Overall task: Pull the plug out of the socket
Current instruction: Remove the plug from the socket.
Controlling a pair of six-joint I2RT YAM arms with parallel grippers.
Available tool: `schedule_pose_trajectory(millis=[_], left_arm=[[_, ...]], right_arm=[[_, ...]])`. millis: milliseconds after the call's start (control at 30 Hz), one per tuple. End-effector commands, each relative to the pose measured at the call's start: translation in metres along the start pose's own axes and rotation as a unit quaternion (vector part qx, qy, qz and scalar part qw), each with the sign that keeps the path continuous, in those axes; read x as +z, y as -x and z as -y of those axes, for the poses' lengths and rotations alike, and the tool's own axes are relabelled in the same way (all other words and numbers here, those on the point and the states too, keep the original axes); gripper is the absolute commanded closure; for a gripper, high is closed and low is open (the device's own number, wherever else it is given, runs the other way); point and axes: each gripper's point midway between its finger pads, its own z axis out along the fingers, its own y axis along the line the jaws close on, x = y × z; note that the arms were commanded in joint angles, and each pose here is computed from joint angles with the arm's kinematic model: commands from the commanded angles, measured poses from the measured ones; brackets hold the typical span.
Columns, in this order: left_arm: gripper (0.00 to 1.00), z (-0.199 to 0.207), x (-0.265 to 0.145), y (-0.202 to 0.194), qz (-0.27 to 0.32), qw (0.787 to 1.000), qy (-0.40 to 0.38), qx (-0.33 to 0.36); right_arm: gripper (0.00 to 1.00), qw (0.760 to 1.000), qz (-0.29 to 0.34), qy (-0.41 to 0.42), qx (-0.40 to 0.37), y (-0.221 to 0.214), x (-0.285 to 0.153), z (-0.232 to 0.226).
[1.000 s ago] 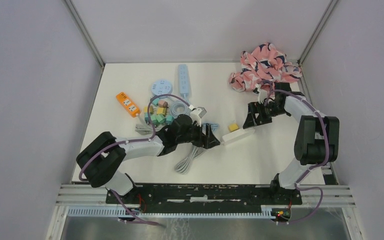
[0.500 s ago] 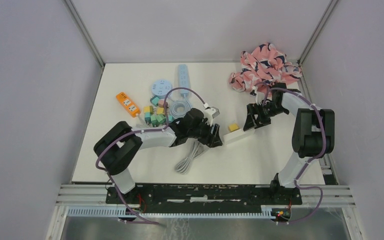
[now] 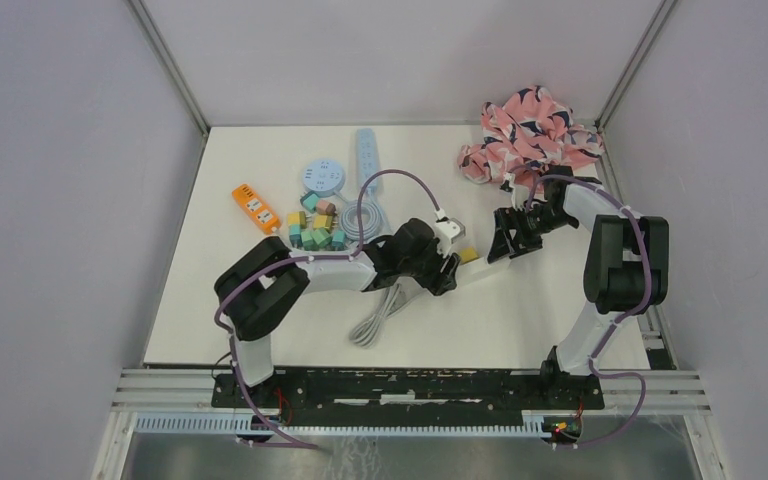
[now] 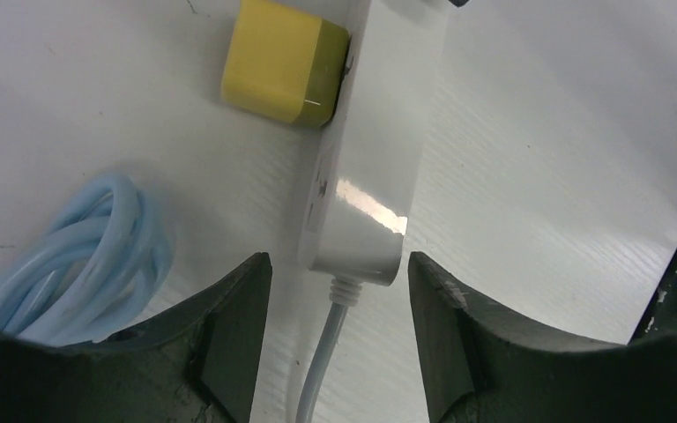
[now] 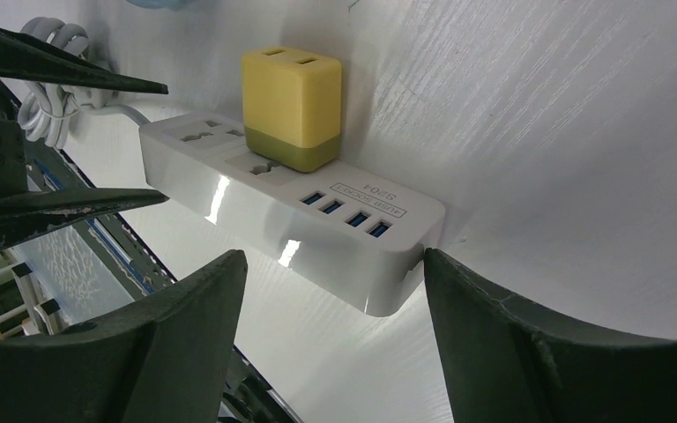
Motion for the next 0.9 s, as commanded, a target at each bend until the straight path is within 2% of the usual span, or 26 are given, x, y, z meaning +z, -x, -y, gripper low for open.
schedule_pose_trajectory(millis=[0, 133, 233, 367, 433, 533, 633, 767, 867], left_arm=[[0.37, -0.004, 0.009, 0.023, 0.023, 0.998, 0.019, 0.053], [0.49, -0.001, 0.015, 0.022, 0.018, 0.998, 0.017, 0.065], [0.72, 0.003, 0.016, 0.024, 0.02, 0.997, 0.012, 0.08], [0.9, 0.008, 0.014, 0.026, 0.027, 0.992, 0.012, 0.12], [0.96, 0.009, 0.008, 0.028, 0.034, 0.987, 0.023, 0.155], [0.97, 0.011, -0.009, 0.033, 0.06, 0.97, 0.062, 0.228], [0.97, 0.014, -0.026, 0.035, 0.085, 0.939, 0.105, 0.316], [0.97, 0.021, -0.04, 0.024, 0.081, 0.903, 0.153, 0.394], [0.97, 0.025, -0.046, 0.014, 0.092, 0.872, 0.193, 0.439]], right_arm=[[0.21, 1.0, 0.019, 0.009, -0.017, 0.014, -0.008, -0.006], [0.2, 0.999, 0.027, 0.009, -0.022, 0.018, -0.012, -0.01], [0.2, 0.999, 0.033, 0.008, -0.024, 0.02, -0.015, -0.011], [0.2, 0.999, 0.042, 0.011, -0.024, 0.022, -0.02, -0.012], [0.2, 0.998, 0.05, 0.009, -0.026, 0.023, -0.026, -0.012], [0.2, 0.996, 0.076, 0.003, -0.038, 0.029, -0.041, -0.013], [0.2, 0.992, 0.108, 0.014, -0.07, 0.034, -0.054, -0.026], [0.19, 0.98, 0.139, 0.085, -0.118, 0.036, -0.062, -0.06], [0.16, 0.97, 0.122, 0.145, -0.151, 0.024, -0.056, -0.08]])
